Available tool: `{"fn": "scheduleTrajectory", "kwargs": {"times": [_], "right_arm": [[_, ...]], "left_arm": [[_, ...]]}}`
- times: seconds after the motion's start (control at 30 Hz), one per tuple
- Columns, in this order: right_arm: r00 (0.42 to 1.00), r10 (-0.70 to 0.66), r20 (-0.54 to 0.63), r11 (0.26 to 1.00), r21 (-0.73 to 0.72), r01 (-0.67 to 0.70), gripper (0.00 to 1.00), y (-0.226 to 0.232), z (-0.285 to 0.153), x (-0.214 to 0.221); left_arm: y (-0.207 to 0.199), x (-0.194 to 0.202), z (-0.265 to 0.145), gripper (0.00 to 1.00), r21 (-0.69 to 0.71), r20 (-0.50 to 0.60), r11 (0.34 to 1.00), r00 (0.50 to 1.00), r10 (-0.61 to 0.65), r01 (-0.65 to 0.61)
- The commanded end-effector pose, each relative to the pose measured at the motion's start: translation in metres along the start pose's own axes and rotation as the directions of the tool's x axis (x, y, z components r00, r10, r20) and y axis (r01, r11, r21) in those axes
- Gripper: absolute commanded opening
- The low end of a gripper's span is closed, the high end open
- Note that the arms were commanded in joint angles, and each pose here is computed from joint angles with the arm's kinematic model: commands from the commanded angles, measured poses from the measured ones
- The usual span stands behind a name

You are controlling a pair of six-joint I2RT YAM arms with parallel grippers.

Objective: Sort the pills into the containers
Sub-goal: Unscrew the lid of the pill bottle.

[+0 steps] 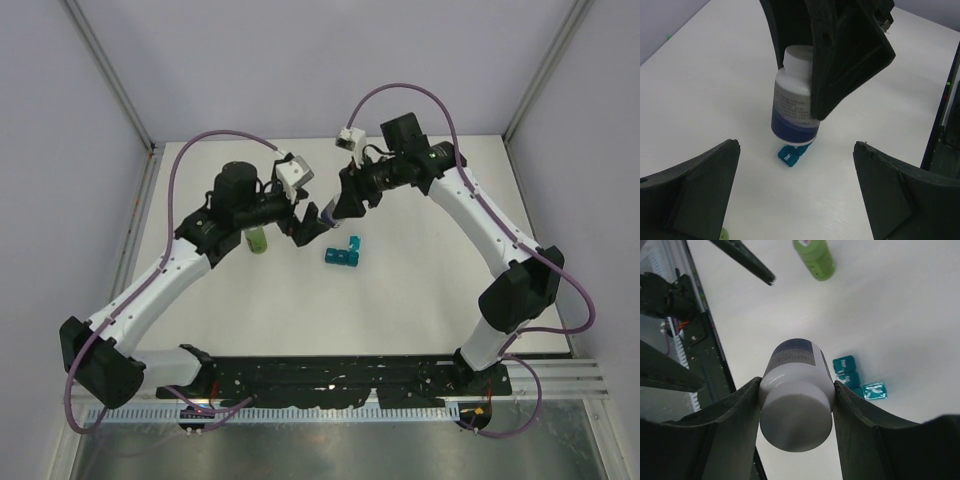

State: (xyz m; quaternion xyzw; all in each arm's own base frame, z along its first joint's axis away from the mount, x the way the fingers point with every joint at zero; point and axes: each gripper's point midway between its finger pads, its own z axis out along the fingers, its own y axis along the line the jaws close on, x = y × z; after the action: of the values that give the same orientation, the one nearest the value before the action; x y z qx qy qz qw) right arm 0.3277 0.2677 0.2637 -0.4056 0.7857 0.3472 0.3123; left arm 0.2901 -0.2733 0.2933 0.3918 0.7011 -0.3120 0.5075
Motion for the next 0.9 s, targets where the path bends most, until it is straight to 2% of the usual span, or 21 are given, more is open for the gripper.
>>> {"fn": "scheduleTrajectory", "kwargs": {"times": [0.0,0.23,0.57,0.73,0.87], "right_arm": [[0.997,-0.035,0.072,0.980,-0.192,0.048,0.16,0.055,-0.014,-0.023],[0.993,-0.041,0.106,0.962,-0.265,0.068,0.15,0.077,-0.021,-0.030],[0.990,-0.032,0.134,0.957,-0.282,0.069,0.15,0.085,-0.027,-0.032],[0.991,-0.027,0.134,0.958,-0.279,0.064,0.15,0.084,-0.027,-0.030],[0.990,-0.029,0.137,0.958,-0.278,0.066,0.15,0.086,-0.028,-0.030]], "left_arm": [[-0.006,-0.019,0.002,0.99,0.007,0.039,0.992,0.992,0.124,-0.124],[-0.016,-0.005,0.005,1.00,0.033,0.048,0.984,0.984,0.171,-0.173],[-0.021,-0.001,0.015,0.97,0.028,0.042,0.989,0.989,0.143,-0.144],[-0.021,0.002,0.021,0.89,0.021,0.028,0.992,0.991,0.127,-0.128],[-0.022,0.003,0.023,0.78,0.017,0.024,0.993,0.992,0.120,-0.121]]}}
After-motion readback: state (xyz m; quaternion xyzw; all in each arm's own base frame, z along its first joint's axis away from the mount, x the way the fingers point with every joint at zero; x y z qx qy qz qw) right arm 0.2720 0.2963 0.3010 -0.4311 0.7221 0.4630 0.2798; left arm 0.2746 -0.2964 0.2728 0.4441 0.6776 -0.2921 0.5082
